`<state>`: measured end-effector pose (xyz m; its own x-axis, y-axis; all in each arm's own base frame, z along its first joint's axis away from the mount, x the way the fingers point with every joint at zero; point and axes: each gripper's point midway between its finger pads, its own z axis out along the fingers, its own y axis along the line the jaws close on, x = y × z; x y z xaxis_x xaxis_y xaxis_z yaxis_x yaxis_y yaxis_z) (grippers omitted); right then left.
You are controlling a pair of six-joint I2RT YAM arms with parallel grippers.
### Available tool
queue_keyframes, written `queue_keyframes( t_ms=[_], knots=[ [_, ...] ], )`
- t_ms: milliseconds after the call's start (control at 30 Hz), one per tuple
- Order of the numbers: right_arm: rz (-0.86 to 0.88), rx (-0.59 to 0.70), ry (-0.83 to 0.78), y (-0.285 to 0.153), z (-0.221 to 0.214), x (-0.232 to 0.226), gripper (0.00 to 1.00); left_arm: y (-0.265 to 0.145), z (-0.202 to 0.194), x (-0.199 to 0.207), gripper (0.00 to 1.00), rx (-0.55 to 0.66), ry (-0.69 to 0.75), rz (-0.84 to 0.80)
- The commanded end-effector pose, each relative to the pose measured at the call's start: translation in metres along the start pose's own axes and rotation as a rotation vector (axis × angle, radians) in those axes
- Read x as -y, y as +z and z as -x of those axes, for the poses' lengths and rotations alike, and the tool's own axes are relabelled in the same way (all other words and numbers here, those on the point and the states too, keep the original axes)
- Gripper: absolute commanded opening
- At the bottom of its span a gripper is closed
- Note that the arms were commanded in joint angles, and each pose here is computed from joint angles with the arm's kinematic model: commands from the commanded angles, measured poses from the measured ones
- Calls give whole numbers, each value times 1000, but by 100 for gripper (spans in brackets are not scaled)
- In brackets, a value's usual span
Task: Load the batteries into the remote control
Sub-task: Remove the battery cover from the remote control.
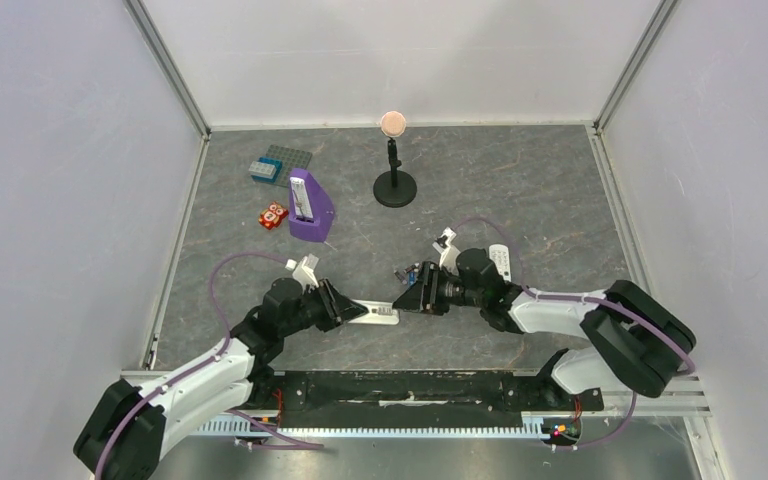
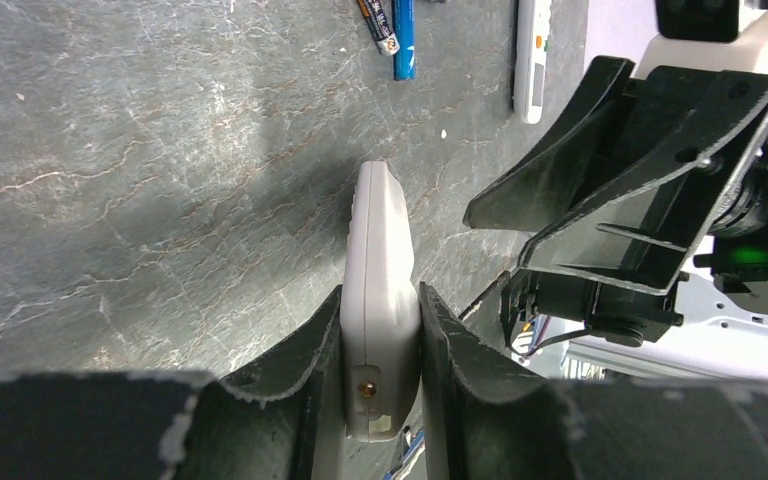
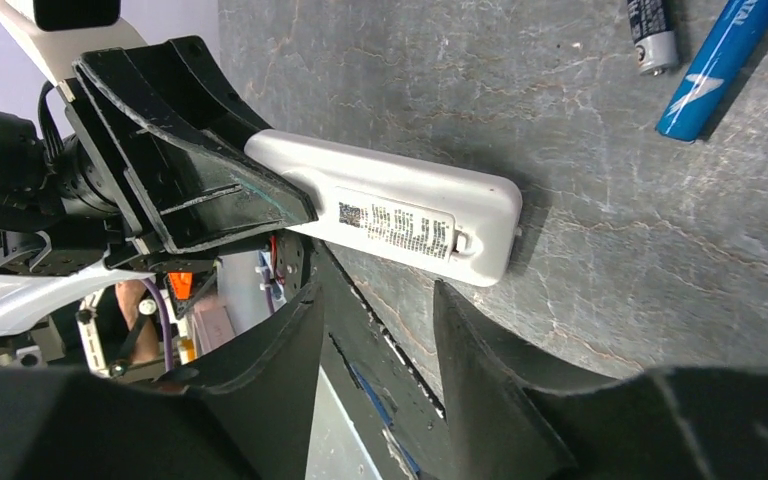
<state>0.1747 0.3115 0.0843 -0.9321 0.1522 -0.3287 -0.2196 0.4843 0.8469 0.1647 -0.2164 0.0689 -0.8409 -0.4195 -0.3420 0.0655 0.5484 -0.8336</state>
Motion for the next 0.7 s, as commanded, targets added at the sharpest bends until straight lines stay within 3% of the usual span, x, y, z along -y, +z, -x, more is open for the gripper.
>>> queue_keyframes(
  t_ms=[0,333,667],
  knots=[
    [86,11,47,7,2,-15,45,0,0,-6,2,11,-27,7],
    [72,-3,90,19,0,-7,34,-2,-2,-16,2,10,-32,44],
    [63,-10,96,25,0,-2,34,-2,-3,-16,2,1,-31,44]
  ],
)
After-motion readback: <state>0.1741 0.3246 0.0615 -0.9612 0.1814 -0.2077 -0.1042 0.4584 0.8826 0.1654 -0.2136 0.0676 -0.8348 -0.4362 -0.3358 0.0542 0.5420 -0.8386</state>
